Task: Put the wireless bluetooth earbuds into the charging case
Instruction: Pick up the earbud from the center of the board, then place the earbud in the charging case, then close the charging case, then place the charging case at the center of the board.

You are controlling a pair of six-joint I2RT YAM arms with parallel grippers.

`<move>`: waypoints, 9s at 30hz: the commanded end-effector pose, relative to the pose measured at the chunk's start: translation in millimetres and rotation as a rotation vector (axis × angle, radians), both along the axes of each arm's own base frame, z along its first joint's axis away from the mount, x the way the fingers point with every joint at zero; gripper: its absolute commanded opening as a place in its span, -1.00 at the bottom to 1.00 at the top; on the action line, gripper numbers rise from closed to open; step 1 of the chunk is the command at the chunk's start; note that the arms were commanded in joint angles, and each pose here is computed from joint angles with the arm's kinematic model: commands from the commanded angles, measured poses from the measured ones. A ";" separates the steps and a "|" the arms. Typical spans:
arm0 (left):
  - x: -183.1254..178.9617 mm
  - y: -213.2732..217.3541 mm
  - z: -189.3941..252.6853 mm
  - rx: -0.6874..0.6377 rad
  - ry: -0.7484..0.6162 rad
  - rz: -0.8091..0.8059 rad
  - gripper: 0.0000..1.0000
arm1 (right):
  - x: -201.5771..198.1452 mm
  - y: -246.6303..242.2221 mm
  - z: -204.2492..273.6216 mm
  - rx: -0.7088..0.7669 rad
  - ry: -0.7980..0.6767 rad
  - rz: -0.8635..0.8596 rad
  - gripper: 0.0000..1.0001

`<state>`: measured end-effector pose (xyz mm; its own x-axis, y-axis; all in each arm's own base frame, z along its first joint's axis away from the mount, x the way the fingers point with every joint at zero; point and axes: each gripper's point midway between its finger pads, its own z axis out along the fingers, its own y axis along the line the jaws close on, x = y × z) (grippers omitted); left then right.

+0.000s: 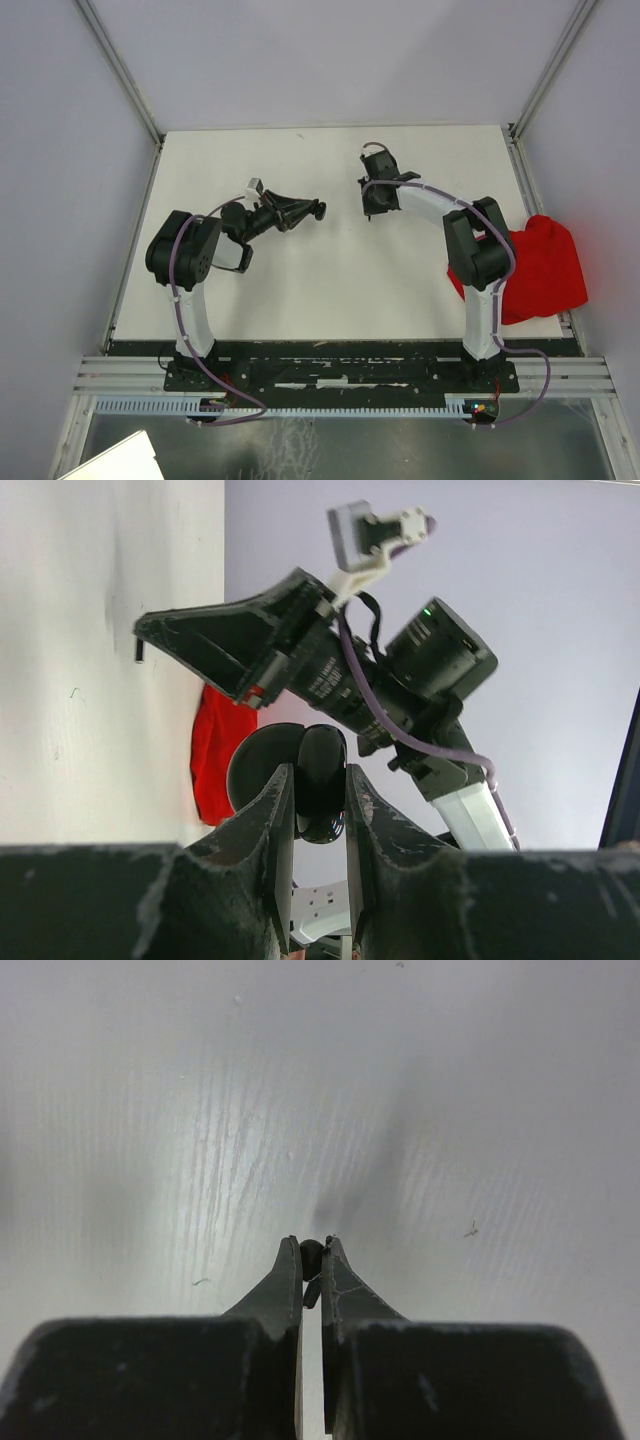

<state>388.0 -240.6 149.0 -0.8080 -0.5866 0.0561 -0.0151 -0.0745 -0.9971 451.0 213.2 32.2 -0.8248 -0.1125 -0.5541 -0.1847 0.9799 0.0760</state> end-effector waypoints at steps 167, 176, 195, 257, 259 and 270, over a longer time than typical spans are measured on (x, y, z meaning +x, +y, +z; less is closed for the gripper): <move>33.0 -29.2 45.6 0.013 0.159 0.290 -0.94 | -74.5 -9.4 120.4 0.071 -0.785 0.169 0.99; 33.1 -53.8 29.5 0.060 0.269 0.316 -0.94 | -63.1 26.8 118.4 0.137 -0.879 0.198 0.99; 13.3 -71.9 16.7 0.047 0.295 0.259 -0.94 | -35.2 39.3 105.1 0.089 -0.915 0.134 0.99; 44.3 -14.2 -91.3 0.859 0.068 0.336 -0.55 | -48.7 -27.7 122.3 0.080 -0.650 -0.062 0.99; 43.3 -14.8 -92.0 0.867 0.067 0.326 -0.49 | -48.9 -27.1 123.3 0.083 -0.651 -0.062 0.99; 44.2 -10.5 -80.9 0.902 0.047 0.325 0.00 | -49.5 -26.3 123.7 0.091 -0.646 -0.060 0.99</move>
